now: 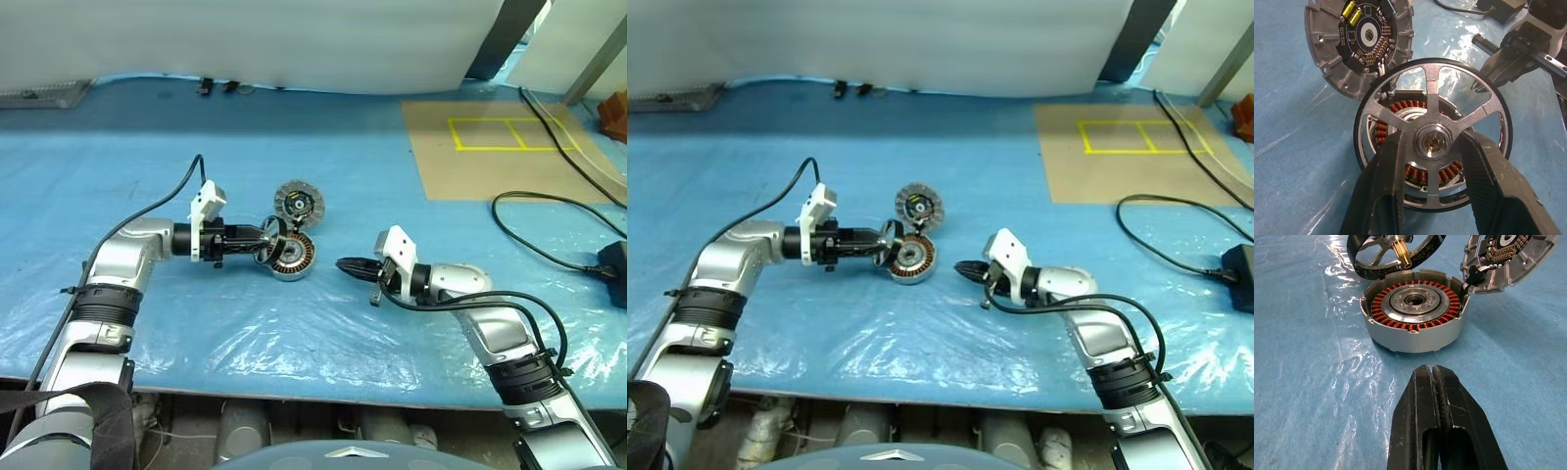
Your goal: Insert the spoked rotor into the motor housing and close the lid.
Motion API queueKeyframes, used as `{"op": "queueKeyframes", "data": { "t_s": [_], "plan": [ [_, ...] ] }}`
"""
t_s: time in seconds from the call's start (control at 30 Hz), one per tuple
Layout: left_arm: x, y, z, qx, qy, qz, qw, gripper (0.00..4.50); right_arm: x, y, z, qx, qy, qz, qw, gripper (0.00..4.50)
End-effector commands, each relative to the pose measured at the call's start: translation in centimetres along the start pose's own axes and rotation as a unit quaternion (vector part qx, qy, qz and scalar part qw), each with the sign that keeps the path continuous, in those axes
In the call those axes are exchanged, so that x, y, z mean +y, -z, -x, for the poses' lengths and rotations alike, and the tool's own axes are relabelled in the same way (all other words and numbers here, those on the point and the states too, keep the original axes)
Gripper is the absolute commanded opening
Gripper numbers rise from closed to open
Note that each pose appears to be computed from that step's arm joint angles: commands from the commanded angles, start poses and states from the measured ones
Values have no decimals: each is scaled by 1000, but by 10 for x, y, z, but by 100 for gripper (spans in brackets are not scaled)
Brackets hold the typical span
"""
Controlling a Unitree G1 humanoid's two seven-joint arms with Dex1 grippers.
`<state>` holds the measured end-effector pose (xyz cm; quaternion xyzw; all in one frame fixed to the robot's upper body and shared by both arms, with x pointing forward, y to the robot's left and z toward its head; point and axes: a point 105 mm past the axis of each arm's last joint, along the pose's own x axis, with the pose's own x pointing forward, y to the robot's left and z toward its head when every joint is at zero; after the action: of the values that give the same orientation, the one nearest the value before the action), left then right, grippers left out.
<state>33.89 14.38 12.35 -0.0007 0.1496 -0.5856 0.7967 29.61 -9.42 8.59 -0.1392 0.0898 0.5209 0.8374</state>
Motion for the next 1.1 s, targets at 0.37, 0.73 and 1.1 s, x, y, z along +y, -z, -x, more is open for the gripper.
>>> {"op": "queueKeyframes", "data": {
  "t_s": [0.37,0.73,1.1],
  "plan": [
    [-3,-18,-7,1,21,-29,999,139,0,-4,-1,-4,5,20,1000,0],
    [-6,-23,-6,37,32,-49,998,139,3,-2,-6,-2,-3,20,1000,0],
    [-3,-28,-3,35,25,-57,997,139,0,-1,-5,-1,1,22,1000,0]
  ]
}}
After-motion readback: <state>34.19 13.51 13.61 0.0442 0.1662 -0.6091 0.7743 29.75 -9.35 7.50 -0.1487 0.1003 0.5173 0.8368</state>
